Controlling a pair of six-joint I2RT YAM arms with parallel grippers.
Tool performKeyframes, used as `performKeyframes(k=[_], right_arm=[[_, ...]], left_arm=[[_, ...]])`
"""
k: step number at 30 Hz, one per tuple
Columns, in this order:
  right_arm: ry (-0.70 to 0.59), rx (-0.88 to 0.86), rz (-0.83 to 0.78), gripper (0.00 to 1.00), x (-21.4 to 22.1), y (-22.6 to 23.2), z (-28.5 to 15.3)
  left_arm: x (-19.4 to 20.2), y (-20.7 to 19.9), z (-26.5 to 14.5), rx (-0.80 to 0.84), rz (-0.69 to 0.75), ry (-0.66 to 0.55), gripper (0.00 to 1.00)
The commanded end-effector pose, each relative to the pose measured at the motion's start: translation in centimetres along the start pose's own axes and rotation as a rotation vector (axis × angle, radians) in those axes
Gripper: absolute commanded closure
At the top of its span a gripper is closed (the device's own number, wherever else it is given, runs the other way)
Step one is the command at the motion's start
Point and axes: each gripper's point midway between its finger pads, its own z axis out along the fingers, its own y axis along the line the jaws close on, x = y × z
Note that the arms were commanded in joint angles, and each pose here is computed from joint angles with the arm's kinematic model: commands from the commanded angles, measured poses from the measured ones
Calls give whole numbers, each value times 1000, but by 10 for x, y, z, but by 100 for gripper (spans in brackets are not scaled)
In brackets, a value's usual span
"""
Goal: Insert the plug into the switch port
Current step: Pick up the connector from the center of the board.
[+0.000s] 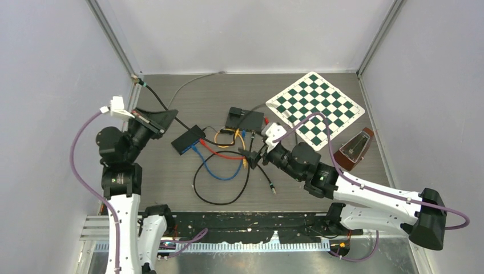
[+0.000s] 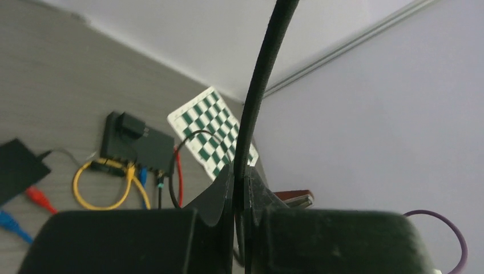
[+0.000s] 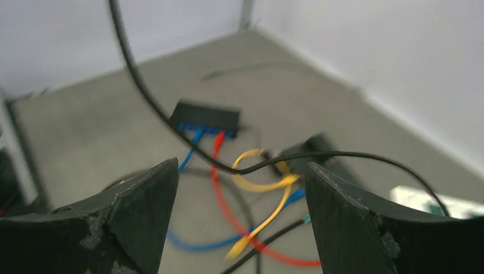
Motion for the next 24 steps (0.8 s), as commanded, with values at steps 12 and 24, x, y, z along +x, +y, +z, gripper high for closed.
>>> performKeyframes(k=[12,24], right_arm=[[113,-267,378,18,-9,62,-13],[-15,-455,442,33,-51,55,148]], left_arm=[[109,104,2,-78,-101,296,100],[138,100,-7,50,-110,438,100]])
